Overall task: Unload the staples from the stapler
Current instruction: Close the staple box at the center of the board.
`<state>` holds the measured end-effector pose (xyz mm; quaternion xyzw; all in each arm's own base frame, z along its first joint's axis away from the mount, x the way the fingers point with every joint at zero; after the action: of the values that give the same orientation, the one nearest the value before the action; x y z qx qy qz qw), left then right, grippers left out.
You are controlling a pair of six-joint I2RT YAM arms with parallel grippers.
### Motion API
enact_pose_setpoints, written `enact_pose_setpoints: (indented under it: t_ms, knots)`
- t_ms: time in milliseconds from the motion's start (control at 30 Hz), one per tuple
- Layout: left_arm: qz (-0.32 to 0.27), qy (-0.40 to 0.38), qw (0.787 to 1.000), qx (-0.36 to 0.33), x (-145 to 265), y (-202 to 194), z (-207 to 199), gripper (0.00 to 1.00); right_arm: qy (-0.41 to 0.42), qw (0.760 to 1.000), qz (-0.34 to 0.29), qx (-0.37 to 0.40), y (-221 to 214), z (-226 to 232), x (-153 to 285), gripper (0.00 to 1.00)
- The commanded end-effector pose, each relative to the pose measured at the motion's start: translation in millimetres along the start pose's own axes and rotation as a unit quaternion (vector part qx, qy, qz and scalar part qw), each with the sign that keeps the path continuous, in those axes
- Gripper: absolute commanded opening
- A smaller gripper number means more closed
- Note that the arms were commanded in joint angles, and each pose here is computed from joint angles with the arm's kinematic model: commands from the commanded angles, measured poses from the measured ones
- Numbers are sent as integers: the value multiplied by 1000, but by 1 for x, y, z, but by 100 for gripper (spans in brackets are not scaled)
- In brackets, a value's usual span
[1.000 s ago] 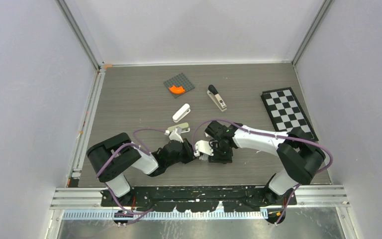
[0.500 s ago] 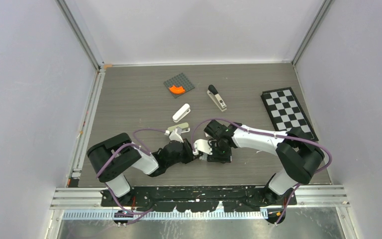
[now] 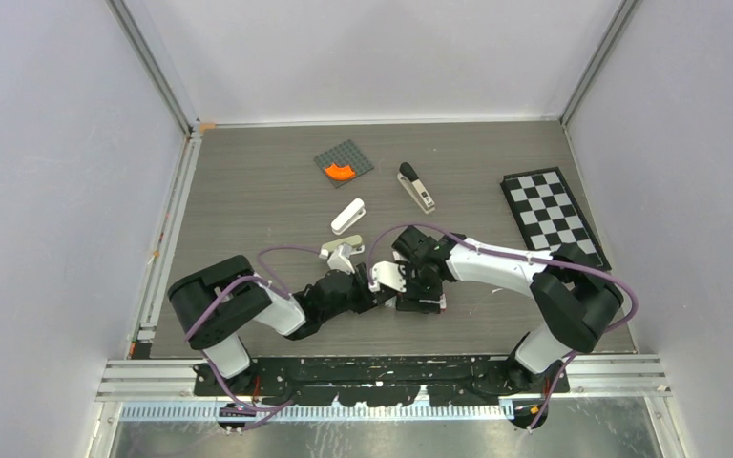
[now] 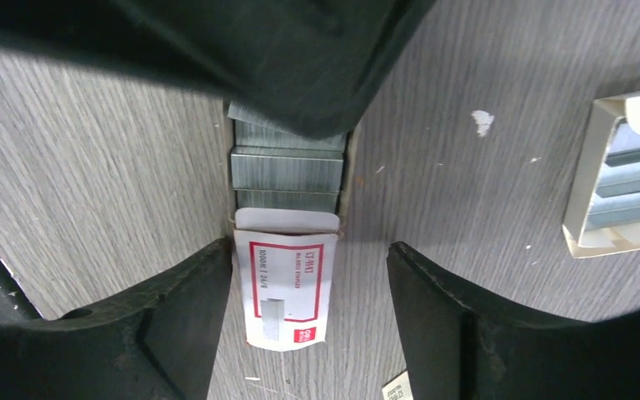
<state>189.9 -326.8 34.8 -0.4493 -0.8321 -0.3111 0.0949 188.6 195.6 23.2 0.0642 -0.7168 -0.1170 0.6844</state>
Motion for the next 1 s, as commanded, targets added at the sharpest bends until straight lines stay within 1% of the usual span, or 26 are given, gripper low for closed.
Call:
enact_pose_setpoints:
  t_ms: [0,33,67,100,200,267,300,333,400,467,533,600,633,667,733,767,800,833,933,967]
  knots:
    - [3,19,999,-29,3,-3,11,48,-9,999,-43,-13,9,-8,-2,79]
    - [2,19,999,-35,5,-1,10,52,-7,998,-52,-18,10,-9,4,82]
    - [0,18,999,-46,8,1,8,56,-3,998,-60,-22,9,-10,10,94]
    - [-3,18,998,-57,11,4,7,59,3,997,-70,-27,9,-11,16,99]
    - [-19,22,994,-104,28,17,2,68,23,994,-102,-29,7,-9,40,100]
    - [-26,30,987,-154,40,25,2,76,38,991,-124,-33,4,-8,56,100]
    - [-29,30,981,-189,47,30,0,79,39,989,-136,-36,3,-8,64,100]
    - [-30,25,969,-245,54,35,-4,80,38,987,-151,-42,2,-10,71,100]
    - [-25,-4,945,-326,64,40,-16,84,30,980,-188,-55,2,-14,89,100]
    - [-35,-60,913,-402,69,42,-35,90,26,970,-232,-71,3,-17,106,100]
    - [-56,-128,871,-471,72,41,-53,94,25,961,-265,-80,5,-16,118,100]
    - [-69,-175,821,-539,71,35,-61,97,42,954,-284,-86,4,-9,123,100]
    - [-66,-200,796,-568,70,30,-65,99,52,955,-284,-66,1,-5,122,100]
    - [-63,-219,765,-603,68,25,-67,100,59,956,-281,-53,-2,-1,122,100]
    - [-46,-257,708,-656,64,14,-71,100,57,959,-274,-44,-5,-1,121,100]
    - [-35,-277,676,-682,62,8,-73,100,53,960,-271,-40,-7,-1,120,100]
    - [-23,-287,648,-705,59,3,-72,100,49,962,-268,-38,-8,-2,120,100]
    - [-12,-288,627,-724,54,1,-68,100,46,962,-266,-37,-9,-3,120,100]
    - [22,-270,590,-761,35,-4,-47,99,46,964,-261,-37,-11,-3,118,100]
    - [22,-267,584,-766,29,-4,-44,99,46,964,-259,-37,-11,-4,117,100]
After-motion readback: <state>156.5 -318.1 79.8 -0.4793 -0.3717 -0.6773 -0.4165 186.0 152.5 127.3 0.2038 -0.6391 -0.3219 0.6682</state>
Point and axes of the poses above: each gripper's point midway between its finger pads, its own x axis back along the fingers, its own z axis along the line the jaws close on, y = z × x, the point moved 1 cm from there along x, back along the fingers, and after that the axes turned 5 degrees about -x, right-handed, at the moved point
